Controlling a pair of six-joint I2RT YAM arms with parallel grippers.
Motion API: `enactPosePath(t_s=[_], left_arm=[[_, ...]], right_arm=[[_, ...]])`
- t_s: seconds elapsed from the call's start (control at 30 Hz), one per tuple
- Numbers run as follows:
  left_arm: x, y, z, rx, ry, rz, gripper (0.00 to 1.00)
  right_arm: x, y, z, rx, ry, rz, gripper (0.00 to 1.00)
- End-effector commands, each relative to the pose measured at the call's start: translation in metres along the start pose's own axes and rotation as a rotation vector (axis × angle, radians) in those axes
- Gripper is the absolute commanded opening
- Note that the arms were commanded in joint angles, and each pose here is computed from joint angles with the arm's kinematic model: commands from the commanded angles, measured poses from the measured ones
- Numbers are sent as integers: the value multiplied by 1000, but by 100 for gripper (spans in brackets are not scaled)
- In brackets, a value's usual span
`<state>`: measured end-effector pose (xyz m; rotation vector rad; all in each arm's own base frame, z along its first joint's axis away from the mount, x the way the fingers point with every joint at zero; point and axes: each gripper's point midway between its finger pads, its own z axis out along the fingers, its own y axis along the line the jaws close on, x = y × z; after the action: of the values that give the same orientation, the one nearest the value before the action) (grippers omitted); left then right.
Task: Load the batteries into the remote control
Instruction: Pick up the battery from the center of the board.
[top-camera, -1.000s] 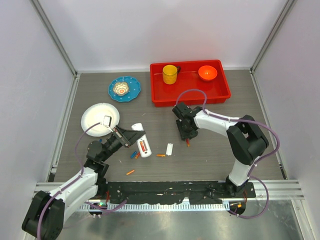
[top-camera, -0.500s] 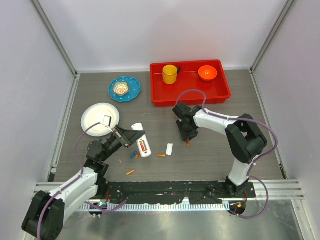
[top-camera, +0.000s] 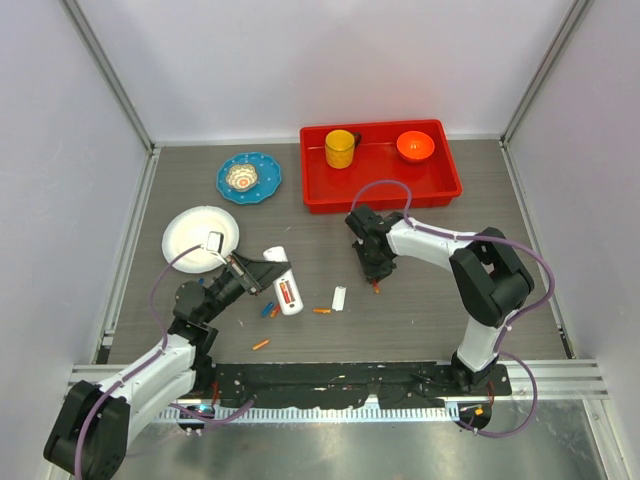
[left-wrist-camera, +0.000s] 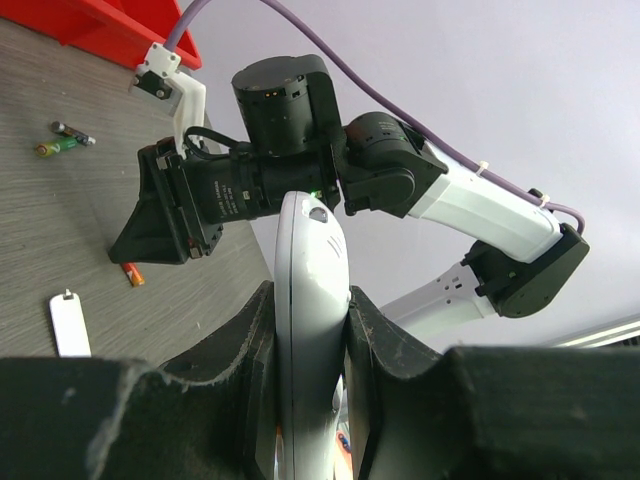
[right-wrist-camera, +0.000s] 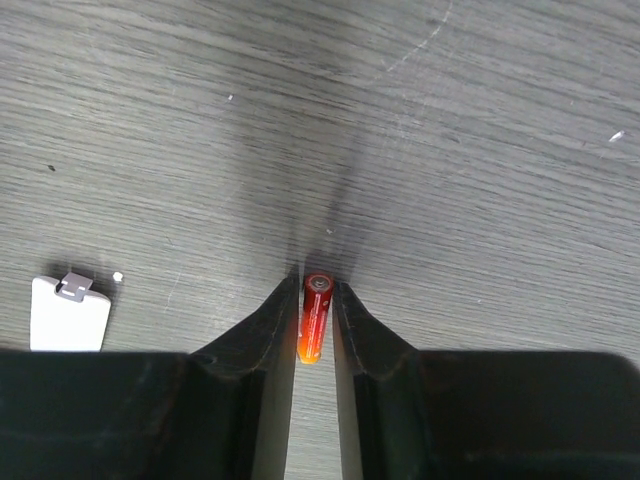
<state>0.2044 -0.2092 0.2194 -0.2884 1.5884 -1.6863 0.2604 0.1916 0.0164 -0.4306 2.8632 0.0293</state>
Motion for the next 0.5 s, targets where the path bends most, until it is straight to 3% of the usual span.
enactPosePath(t_s=[0.0, 0.23, 0.47], left_arm=[[-7, -25, 2, 88, -16, 41, 0], [-8, -25, 4, 86, -13, 35, 0], [-14, -34, 18, 99, -13, 28, 0]], right_arm=[[4, -1, 6, 1, 17, -8, 23], [-13, -5, -9, 16, -83, 33, 3], [-61, 4, -117, -93, -478, 145, 1]])
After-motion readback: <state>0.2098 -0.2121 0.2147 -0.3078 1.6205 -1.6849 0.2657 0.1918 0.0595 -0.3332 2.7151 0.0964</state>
